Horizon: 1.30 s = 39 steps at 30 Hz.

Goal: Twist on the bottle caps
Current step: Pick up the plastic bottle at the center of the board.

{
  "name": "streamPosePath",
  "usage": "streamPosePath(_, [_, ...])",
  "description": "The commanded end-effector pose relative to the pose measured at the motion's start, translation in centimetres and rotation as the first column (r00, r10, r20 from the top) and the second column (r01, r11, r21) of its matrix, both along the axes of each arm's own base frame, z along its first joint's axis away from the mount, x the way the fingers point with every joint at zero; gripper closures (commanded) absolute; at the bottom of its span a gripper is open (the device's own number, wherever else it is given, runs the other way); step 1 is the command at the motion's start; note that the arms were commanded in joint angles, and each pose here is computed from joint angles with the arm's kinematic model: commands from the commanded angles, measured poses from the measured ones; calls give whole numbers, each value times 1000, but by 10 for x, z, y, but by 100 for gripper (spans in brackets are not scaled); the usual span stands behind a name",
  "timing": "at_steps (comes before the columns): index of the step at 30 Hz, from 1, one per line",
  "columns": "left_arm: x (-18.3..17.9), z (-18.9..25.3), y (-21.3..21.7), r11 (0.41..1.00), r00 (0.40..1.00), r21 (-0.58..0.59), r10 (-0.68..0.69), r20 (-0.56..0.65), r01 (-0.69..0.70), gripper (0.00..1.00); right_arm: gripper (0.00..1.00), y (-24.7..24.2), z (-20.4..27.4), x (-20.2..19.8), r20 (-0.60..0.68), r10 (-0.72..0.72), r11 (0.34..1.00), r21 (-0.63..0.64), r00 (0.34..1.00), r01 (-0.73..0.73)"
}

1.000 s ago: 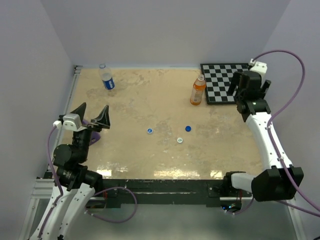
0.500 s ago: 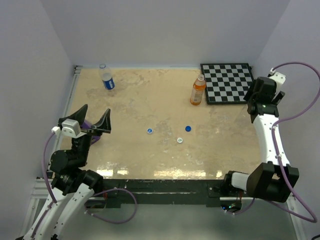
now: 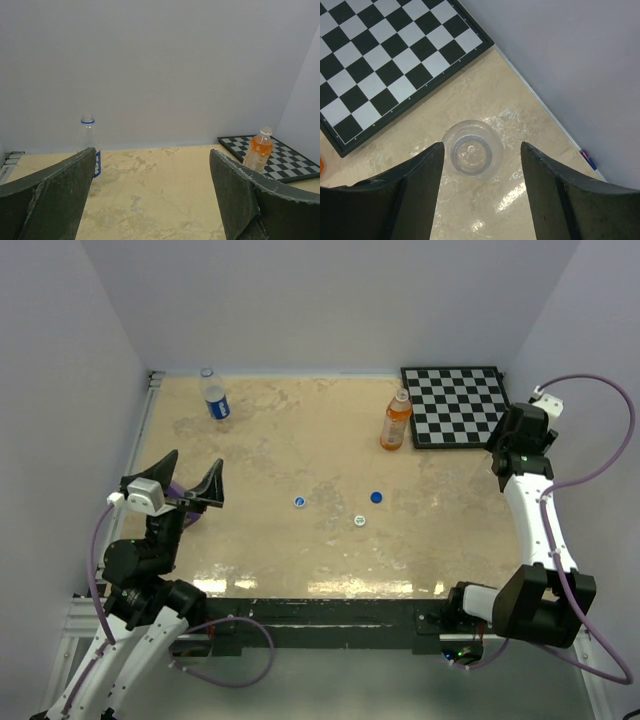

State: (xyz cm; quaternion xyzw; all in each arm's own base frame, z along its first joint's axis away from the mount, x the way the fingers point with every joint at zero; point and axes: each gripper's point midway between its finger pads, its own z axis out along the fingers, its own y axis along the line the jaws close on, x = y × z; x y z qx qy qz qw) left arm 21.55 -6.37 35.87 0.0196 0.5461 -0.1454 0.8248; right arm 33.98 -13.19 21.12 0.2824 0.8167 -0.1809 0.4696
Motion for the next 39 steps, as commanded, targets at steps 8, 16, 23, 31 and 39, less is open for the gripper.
streamPosePath(8, [-2,5,0,1000,1000,13,-2,24,1,0,47,2,15,9,82,14,1000,5,997,-15])
streamPosePath(16, [-3,5,1,1000,1000,13,2,27,-3,0,48,5,8,12,77,35,999,21,996,-37])
streamPosePath(23, [-4,6,1,1000,1000,14,4,30,-4,0,58,6,3,14,63,39,999,29,997,-41])
streamPosePath(31, [-3,6,0,1000,1000,19,0,27,0,0,59,7,-2,15,49,44,998,35,998,-46])
streamPosePath(39, [0,3,-5,999,1000,38,-17,18,16,0,91,10,12,17,77,72,997,25,994,-74])
